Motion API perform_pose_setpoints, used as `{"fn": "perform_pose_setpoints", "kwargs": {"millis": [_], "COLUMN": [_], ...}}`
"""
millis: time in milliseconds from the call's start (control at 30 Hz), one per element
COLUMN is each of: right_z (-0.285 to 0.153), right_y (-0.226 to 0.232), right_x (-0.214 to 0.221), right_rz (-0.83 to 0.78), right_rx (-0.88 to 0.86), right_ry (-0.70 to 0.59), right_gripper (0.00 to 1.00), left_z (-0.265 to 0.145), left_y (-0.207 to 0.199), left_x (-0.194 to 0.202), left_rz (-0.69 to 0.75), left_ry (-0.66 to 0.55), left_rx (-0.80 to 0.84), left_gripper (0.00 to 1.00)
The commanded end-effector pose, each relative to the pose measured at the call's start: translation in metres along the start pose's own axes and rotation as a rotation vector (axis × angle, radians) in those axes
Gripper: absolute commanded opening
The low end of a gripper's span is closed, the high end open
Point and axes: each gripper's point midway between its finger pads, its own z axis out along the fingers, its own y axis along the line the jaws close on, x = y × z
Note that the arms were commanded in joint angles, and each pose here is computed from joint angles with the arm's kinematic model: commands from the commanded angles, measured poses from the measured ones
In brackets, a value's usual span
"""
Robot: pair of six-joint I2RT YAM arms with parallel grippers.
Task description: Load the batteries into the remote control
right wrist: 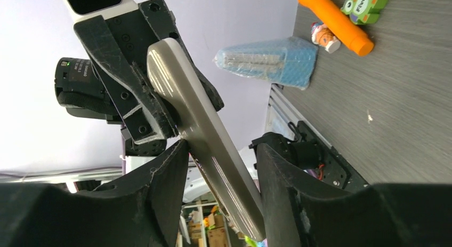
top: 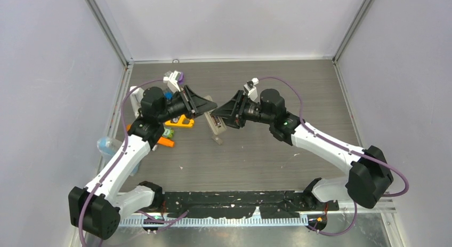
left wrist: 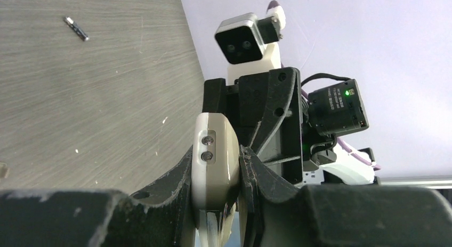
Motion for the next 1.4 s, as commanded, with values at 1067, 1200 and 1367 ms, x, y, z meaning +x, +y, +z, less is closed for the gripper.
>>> {"fn": "perform_pose_setpoints", "kwargs": {"millis": [1067, 1200, 1367], "right_z": [-0.034, -0.033, -0.028], "right_y": [0.053, 0.058, 0.055], "right_x": [-0.020, -0.019, -0.013], "right_rz": [-0.487, -0.538, -0.601], "right_rx": [0.024, 0.009, 0.014], "right_ry": [-0.105, -0.085, -0.031], "right_gripper": [0.76, 0.76, 0.75], "left_z": [-0.003, -0.003, -0.005], "left_y": [-0.036, -0.038, -0.045], "left_x": [-0.019, -0.019, -0.019], "left_rz": [-0.020, 0.035, 0.084], "left_ry": [-0.003, -0.003, 0.005], "left_rx": [0.147, 0.155, 0.187], "left_gripper": [0.00, 0.00, 0.00]}}
